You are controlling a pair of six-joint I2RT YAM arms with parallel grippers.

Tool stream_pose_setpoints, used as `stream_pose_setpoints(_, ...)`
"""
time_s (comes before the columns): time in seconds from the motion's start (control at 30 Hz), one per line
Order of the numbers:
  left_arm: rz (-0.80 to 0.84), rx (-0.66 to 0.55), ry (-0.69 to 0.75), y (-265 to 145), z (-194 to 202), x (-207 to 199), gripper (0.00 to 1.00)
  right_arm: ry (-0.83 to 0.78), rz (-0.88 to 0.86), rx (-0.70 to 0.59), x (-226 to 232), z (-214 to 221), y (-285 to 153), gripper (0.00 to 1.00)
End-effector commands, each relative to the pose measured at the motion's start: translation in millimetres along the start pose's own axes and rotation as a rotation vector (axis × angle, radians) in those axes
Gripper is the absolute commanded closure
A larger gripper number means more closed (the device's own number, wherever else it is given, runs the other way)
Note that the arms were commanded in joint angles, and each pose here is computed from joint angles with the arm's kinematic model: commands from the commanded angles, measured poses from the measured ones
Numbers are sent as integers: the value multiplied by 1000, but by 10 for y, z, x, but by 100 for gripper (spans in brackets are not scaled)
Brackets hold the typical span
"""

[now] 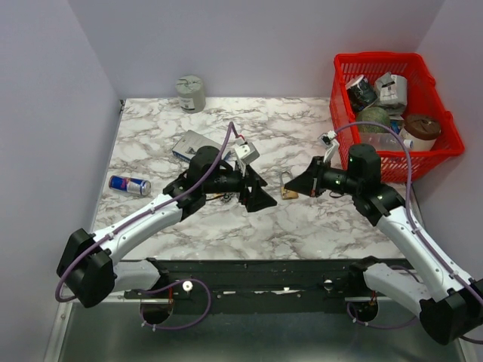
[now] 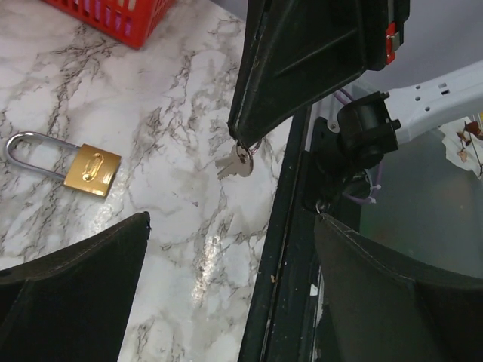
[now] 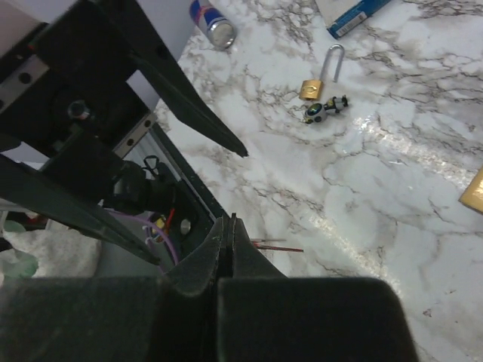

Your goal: Unlock with the key

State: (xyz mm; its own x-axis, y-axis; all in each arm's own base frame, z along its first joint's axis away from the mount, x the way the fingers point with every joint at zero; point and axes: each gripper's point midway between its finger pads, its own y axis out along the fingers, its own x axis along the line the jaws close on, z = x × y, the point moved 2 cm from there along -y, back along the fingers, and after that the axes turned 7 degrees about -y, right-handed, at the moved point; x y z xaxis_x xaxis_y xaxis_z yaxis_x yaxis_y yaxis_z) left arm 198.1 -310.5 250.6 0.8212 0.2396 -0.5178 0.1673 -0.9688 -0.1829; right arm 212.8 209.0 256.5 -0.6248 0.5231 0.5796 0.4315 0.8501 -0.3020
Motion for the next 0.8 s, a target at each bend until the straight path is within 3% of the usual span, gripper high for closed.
stream_pose_setpoints(0.0, 96, -27, 65, 104, -155, -199, 5, 33, -109, 9, 219, 64, -68, 99)
stream_pose_setpoints(0.4, 166, 9, 54, 236, -42, -325, 18, 35, -177, -17, 421, 44, -195, 99)
stream_pose_setpoints(0.77, 248, 14, 45, 287, -11, -511, 39, 42, -183, -19, 434, 45, -202, 99)
